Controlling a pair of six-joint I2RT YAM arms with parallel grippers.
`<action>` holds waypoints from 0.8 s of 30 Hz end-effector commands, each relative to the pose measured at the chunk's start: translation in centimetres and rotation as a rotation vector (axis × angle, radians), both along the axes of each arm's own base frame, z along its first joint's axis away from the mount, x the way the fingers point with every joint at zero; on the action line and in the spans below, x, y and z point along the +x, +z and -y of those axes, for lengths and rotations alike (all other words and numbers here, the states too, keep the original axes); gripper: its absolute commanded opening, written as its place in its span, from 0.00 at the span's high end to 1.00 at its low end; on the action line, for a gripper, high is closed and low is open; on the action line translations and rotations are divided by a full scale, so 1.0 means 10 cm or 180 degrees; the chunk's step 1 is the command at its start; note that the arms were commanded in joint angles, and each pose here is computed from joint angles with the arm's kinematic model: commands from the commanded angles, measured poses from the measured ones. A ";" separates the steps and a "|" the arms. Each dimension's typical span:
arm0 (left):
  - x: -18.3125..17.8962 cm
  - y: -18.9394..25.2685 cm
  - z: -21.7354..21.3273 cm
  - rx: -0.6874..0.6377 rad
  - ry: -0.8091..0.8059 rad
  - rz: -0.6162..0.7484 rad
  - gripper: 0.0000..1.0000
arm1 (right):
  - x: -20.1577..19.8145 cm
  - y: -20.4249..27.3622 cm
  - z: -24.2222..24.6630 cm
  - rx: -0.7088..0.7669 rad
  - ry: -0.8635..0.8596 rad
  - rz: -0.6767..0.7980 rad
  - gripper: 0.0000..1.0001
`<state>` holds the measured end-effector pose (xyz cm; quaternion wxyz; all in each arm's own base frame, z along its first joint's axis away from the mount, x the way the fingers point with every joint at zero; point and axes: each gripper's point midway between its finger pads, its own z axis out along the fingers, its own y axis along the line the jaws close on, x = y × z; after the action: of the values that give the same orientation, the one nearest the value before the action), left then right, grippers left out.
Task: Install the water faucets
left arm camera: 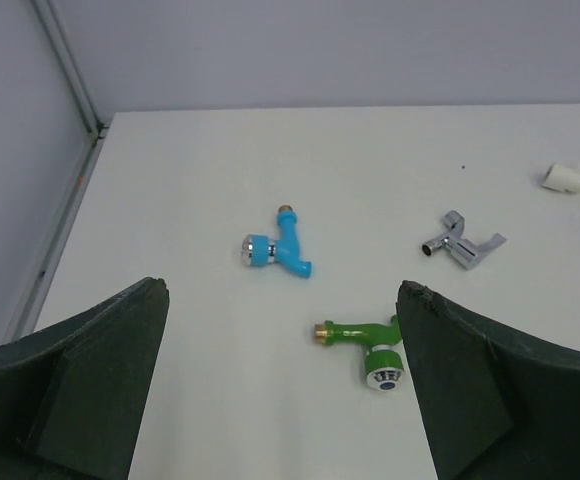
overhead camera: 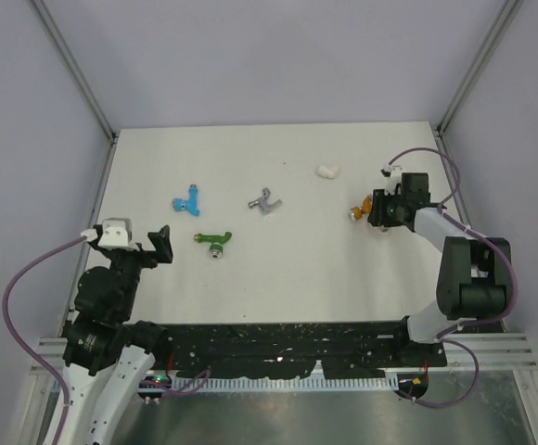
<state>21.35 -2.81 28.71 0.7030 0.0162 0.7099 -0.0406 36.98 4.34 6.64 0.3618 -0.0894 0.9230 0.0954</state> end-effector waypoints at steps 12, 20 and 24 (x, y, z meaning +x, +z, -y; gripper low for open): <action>-0.05 0.14 -0.35 0.0093 0.0553 0.0315 0.00 | 0.23 -0.17 0.73 0.0166 -0.0818 0.0078 0.23; -0.12 0.23 -0.39 0.0039 0.0595 0.0517 0.00 | 0.17 0.69 0.71 0.0268 -0.0944 0.0805 0.05; -0.23 0.34 -0.45 -0.0077 0.0641 0.0763 0.00 | 0.03 1.39 0.69 0.0418 -0.1089 0.1360 0.05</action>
<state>20.00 0.67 29.47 0.7434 -0.0311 0.6676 0.0239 37.35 -2.38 12.30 0.4614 0.0497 0.8830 0.0706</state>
